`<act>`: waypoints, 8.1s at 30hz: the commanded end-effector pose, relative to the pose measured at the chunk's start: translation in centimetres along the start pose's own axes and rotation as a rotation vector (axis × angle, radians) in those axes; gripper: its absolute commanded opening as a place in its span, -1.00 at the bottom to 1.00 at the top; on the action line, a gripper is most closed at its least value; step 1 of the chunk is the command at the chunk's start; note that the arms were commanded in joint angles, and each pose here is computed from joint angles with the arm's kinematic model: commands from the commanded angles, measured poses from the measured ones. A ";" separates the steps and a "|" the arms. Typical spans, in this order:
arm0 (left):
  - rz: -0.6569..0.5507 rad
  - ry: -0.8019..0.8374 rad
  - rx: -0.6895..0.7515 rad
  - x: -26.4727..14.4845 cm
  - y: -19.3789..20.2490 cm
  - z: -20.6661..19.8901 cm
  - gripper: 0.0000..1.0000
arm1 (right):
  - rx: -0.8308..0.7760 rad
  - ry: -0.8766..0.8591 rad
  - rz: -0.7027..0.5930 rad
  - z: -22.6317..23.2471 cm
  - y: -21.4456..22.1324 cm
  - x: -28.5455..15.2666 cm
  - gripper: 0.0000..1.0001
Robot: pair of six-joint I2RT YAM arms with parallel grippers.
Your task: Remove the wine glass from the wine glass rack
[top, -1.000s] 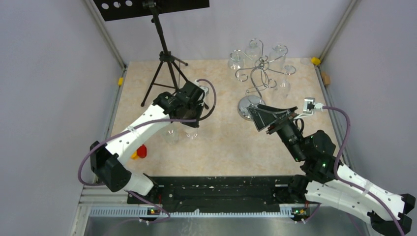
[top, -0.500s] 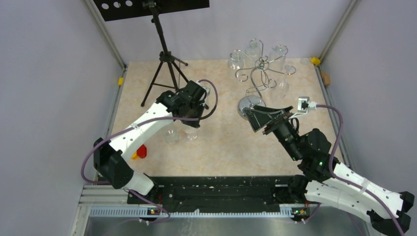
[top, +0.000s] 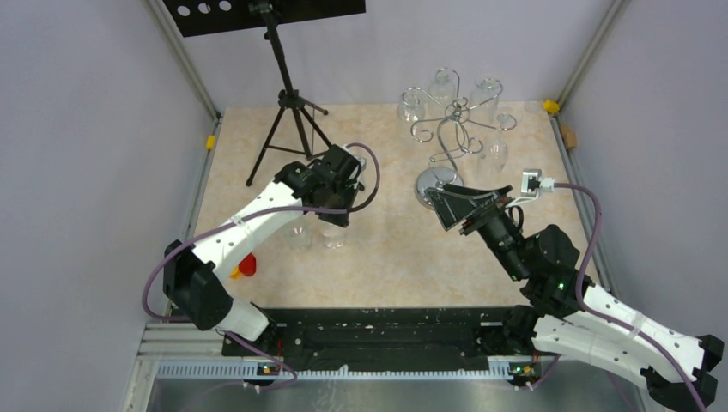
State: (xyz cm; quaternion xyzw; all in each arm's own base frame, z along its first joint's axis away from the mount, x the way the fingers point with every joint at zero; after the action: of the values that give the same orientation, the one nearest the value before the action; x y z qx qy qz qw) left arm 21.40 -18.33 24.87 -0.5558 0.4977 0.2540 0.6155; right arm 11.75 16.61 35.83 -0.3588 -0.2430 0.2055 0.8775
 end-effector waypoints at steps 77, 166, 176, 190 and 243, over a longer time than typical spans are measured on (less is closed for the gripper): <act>-0.676 0.511 -0.054 -13.3 1.1 -0.8 0.97 | 0.150 0.685 -0.056 -16.7 -15.7 7.8 -0.40; -0.780 0.646 -0.055 -15.2 0.8 -1.6 0.97 | 0.200 0.667 -0.479 -8.3 -17.4 0.2 -1.00; -0.775 0.941 0.061 -14.1 -0.6 -5.1 0.97 | 0.312 0.470 -0.330 -3.5 -11.6 -5.9 -1.00; -0.737 1.121 0.355 -7.2 0.2 -12.3 0.85 | 0.647 0.252 -0.137 -3.7 -4.3 -9.5 -1.00; -1.024 1.269 0.801 -8.1 -3.8 -20.2 -1.00 | 0.586 0.047 0.079 -1.3 -4.8 -8.6 0.34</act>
State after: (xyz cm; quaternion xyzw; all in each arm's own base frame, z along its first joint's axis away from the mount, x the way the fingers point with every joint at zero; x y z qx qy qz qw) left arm 15.04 -36.90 31.83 -0.4414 0.5531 -0.5697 0.4180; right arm 7.05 8.09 34.87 -0.0462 -0.1089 0.2998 0.9466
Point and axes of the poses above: each gripper's point midway between its finger pads, its own x axis out along the fingers, its own z axis along the line the jaws close on, y = z × x, the point moved 9 cm from there along -x, back along the fingers, and after that the axes turned 4 degrees about -x, right-handed, at the moved point
